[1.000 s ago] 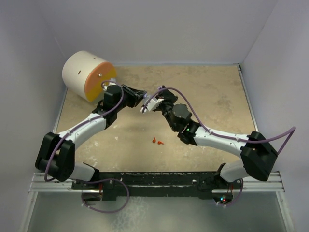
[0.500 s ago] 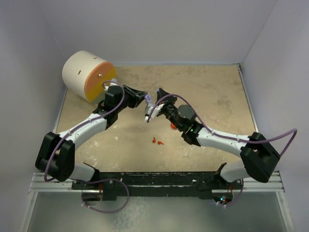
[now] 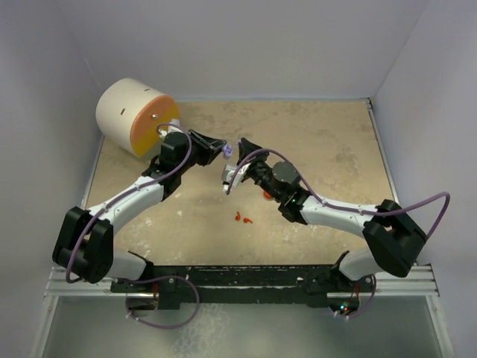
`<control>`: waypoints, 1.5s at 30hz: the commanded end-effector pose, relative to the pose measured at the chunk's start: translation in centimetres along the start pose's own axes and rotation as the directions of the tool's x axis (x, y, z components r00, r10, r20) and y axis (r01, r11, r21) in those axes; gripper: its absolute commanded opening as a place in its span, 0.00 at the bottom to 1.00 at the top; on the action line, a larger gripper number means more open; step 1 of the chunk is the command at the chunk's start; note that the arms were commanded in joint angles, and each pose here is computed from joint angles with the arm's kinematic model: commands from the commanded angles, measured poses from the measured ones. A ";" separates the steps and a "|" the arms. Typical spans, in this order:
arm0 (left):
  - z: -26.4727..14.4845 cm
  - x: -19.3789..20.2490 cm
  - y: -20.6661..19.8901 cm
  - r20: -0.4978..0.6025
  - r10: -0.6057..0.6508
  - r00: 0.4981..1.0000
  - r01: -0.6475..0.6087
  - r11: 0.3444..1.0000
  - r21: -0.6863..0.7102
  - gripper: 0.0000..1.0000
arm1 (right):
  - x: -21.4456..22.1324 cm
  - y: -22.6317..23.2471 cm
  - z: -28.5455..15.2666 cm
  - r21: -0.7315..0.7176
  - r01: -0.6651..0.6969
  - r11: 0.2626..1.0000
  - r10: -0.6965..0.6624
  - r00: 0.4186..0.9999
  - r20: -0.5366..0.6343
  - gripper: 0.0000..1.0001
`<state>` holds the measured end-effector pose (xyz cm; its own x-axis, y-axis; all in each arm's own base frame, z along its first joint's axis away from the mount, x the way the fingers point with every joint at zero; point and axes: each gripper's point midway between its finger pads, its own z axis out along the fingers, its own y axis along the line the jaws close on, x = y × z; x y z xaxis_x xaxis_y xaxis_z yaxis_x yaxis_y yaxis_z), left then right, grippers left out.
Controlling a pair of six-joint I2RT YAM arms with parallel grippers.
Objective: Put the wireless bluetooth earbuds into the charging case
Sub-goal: Place the earbud in the charging case.
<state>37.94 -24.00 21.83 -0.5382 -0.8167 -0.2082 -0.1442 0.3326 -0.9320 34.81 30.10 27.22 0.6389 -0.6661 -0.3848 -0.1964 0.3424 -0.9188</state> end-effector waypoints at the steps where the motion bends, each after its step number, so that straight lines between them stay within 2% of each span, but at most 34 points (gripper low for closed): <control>1: -1.3 -1.1 -3.4 0.065 0.042 0.997 -0.049 0.992 0.119 0.00 | -1.0 -1.5 0.6 0.062 0.020 0.998 -0.024 0.998 0.058 0.00; 10: -2.0 -1.6 -3.8 0.097 0.029 0.995 -0.045 0.986 0.159 0.00 | -0.8 -0.9 1.5 0.047 0.017 0.999 -0.021 0.997 0.070 0.00; 45: -2.1 -0.6 -4.8 0.072 0.059 0.996 -0.073 0.975 0.212 0.00 | -1.0 0.4 2.6 -0.013 0.006 1.000 -0.005 0.996 0.084 0.00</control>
<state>37.42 -23.85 24.25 -0.4949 -0.8304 -0.2561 -0.0170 0.3039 -0.9525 35.83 32.11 24.63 0.6718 -0.6446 -0.3649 -0.2370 0.2797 -0.9304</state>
